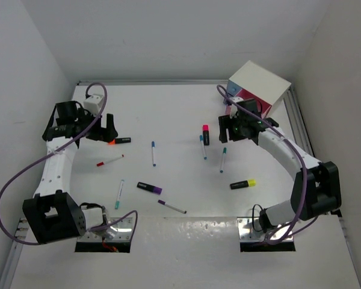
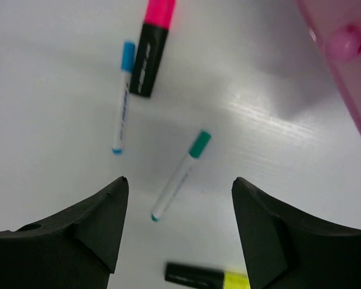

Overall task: Sort the stationery into containers
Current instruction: Pick up the pen from the center of the board.

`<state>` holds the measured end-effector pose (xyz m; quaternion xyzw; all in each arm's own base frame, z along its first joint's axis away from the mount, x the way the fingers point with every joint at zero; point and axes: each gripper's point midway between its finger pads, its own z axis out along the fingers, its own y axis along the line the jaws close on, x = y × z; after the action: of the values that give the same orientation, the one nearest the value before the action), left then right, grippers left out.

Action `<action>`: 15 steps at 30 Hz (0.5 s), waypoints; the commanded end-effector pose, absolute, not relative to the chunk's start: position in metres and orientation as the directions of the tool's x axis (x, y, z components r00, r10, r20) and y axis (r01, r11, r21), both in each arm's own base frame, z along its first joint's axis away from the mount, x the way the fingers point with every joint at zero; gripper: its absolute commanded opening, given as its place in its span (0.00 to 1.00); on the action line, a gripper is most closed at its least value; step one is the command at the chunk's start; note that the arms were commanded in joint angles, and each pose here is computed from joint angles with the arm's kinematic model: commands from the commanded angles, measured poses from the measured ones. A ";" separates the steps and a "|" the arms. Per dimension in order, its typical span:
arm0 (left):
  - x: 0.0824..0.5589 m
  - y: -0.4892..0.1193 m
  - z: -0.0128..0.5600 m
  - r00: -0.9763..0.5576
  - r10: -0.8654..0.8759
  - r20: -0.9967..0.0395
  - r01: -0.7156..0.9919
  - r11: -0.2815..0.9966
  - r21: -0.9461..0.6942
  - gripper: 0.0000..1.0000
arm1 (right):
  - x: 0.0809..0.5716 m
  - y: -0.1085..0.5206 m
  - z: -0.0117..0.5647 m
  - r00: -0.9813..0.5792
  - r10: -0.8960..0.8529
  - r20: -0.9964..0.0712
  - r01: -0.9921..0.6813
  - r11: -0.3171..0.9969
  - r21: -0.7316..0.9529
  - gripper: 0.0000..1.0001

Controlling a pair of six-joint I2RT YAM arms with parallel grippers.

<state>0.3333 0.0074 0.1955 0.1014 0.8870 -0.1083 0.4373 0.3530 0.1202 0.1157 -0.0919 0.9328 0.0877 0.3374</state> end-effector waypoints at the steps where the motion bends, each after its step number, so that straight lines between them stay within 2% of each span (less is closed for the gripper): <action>1: 0.326 0.003 0.180 -0.606 0.244 -0.757 0.437 0.898 -0.060 0.96 | 0.318 0.107 0.101 -0.751 -0.315 -0.580 -0.436 0.896 0.078 0.68; 7: 0.341 0.020 0.148 -0.651 0.331 -0.683 0.446 0.895 0.008 0.89 | 0.270 0.064 0.068 -0.744 -0.484 -0.461 -0.565 0.823 0.048 0.65; 11: 0.365 0.026 0.138 -0.682 0.362 -0.636 0.438 0.898 0.041 0.88 | 0.248 0.049 0.058 -0.696 -0.582 -0.421 -0.662 0.747 0.063 0.66; 13: 0.373 0.025 0.128 -0.708 0.358 -0.609 0.443 0.896 0.012 1.00 | 0.240 0.042 0.053 -0.663 -0.630 -0.405 -0.707 0.704 0.064 0.66; 15: 0.380 0.022 0.131 -0.711 0.345 -0.613 0.439 0.899 -0.002 1.00 | 0.239 0.040 0.050 -0.615 -0.669 -0.417 -0.750 0.660 0.049 0.66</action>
<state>0.3664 0.0223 0.1175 0.2000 0.9277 -0.0846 0.3038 0.2440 0.0389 0.0466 -0.3109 0.9303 0.0942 0.1701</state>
